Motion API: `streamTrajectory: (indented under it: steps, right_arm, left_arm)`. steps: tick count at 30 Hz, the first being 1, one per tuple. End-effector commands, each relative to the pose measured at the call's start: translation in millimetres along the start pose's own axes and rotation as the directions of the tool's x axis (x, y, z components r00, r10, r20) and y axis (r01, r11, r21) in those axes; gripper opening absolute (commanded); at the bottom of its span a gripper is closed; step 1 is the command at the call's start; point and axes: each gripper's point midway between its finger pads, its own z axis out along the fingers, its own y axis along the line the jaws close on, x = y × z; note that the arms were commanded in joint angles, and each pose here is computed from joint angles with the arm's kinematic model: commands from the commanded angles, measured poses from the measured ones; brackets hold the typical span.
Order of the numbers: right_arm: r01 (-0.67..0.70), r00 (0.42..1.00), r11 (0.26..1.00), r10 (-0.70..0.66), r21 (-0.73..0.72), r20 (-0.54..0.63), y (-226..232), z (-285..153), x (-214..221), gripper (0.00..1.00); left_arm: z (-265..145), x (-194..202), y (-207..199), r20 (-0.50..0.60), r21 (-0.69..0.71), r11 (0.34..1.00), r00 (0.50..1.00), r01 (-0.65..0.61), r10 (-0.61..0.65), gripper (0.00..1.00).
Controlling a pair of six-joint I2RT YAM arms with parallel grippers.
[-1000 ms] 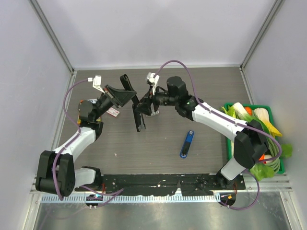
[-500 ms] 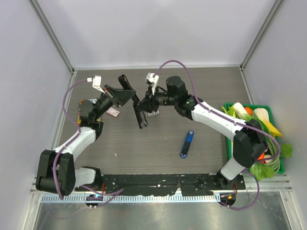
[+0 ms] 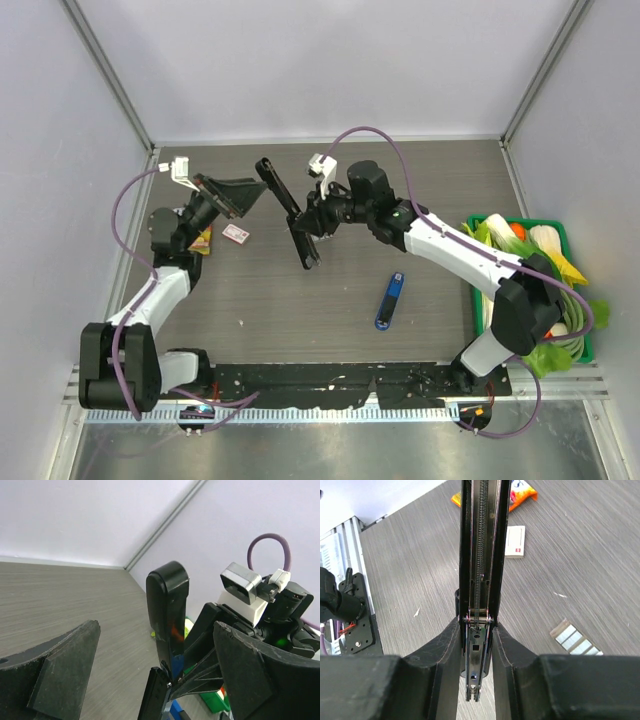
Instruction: Load the staples into the stapler
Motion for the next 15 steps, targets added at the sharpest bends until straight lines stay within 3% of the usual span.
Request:
streamTrajectory:
  steps: [1,5,6,7,10,15]
  right_arm:
    - [0.017,0.995,0.998,-0.022,0.053,0.094,9,-14,-47,0.01]
    - [0.007,1.000,0.984,-0.006,0.179,-0.005,-5,2,-21,0.01]
    - [0.004,0.999,0.975,0.005,0.222,-0.041,-14,8,-10,0.01]
    - [0.011,0.998,0.973,0.003,0.231,-0.057,-11,13,-6,0.01]
    - [0.004,0.992,0.965,0.030,0.262,-0.124,-15,29,12,0.01]
    - [-0.018,0.979,0.955,0.078,0.296,-0.191,-15,48,29,0.01]
  left_arm:
    - [-16,-25,2,0.027,-0.031,0.997,0.997,-0.067,0.068,1.00]
    - [-38,-42,20,0.006,-0.142,0.985,0.995,-0.098,0.099,1.00]
    - [-45,-48,31,-0.017,-0.188,0.967,0.985,-0.174,0.174,1.00]
    - [-57,-33,52,-0.088,-0.301,0.948,0.993,-0.103,0.080,1.00]
    - [-74,-46,68,-0.178,-0.451,0.857,0.966,-0.249,0.186,1.00]
    - [-91,-74,58,-0.209,-0.527,0.768,0.932,-0.363,0.297,1.00]
